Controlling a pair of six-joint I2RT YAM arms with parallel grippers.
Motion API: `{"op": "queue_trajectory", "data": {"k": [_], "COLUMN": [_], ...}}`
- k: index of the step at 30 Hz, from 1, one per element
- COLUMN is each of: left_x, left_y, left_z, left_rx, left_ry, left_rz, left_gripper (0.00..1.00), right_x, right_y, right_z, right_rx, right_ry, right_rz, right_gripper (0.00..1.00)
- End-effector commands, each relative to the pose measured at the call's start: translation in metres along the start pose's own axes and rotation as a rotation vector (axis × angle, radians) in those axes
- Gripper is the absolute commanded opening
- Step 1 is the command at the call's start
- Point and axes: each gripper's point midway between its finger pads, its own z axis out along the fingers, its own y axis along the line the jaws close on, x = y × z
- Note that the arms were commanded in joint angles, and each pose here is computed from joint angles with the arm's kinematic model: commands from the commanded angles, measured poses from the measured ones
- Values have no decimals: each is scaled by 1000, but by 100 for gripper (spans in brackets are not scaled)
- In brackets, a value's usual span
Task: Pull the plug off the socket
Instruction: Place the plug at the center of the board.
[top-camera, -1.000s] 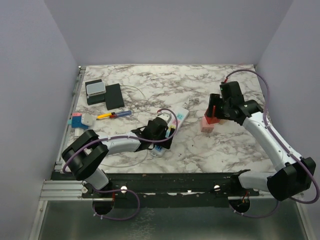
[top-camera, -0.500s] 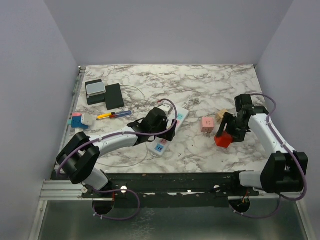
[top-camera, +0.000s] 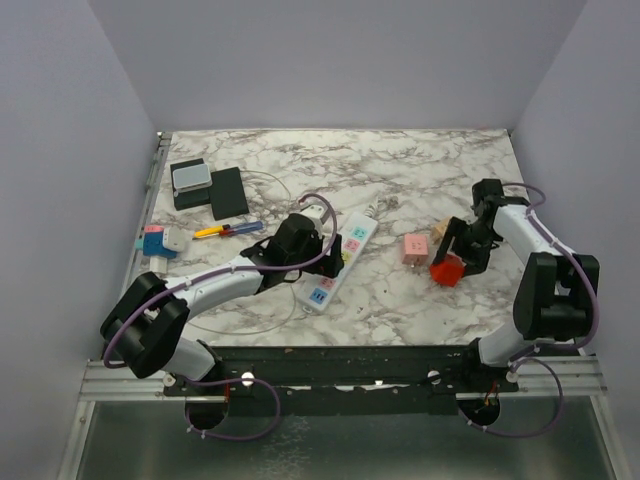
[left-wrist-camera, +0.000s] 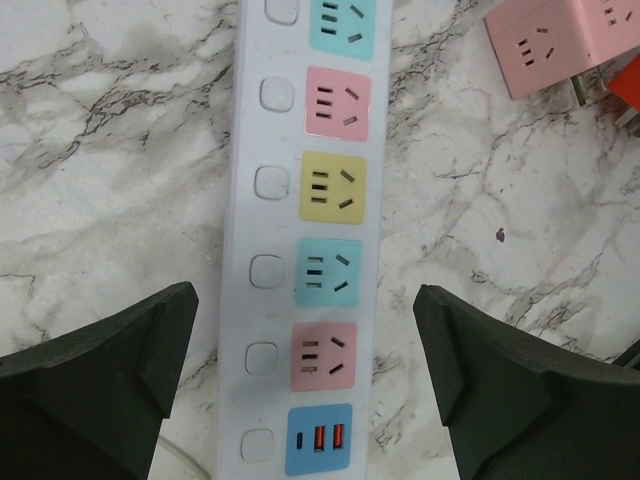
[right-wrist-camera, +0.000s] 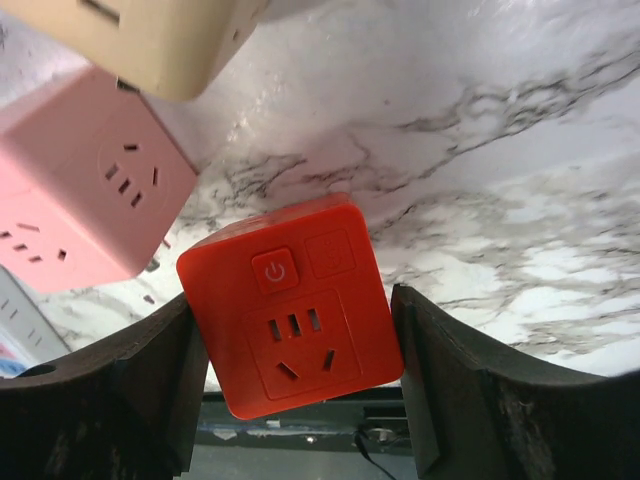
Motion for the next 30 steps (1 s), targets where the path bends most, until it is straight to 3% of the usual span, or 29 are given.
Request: {"op": "queue_trajectory", "data": {"k": [1, 5, 16, 30], "left_x": [14, 28, 57, 73], "left_y": [9, 19, 34, 7], "left_z": [2, 3, 6, 12], "left_rx": [-17, -52, -102, -13], "left_ry": [17, 40, 100, 139], "left_rz": [-46, -55, -65, -121], "left_gripper": [99, 99, 99, 98], "right_x": [-30, -39, -65, -81], "right_y": [-13, -19, -7, 0], "right_z": [5, 8, -4, -45], "right_rx": [101, 141, 98, 57], "right_ry": [-96, -117, -214, -391], "right_rz": [23, 25, 1, -29], "right_gripper": [42, 64, 98, 100]}}
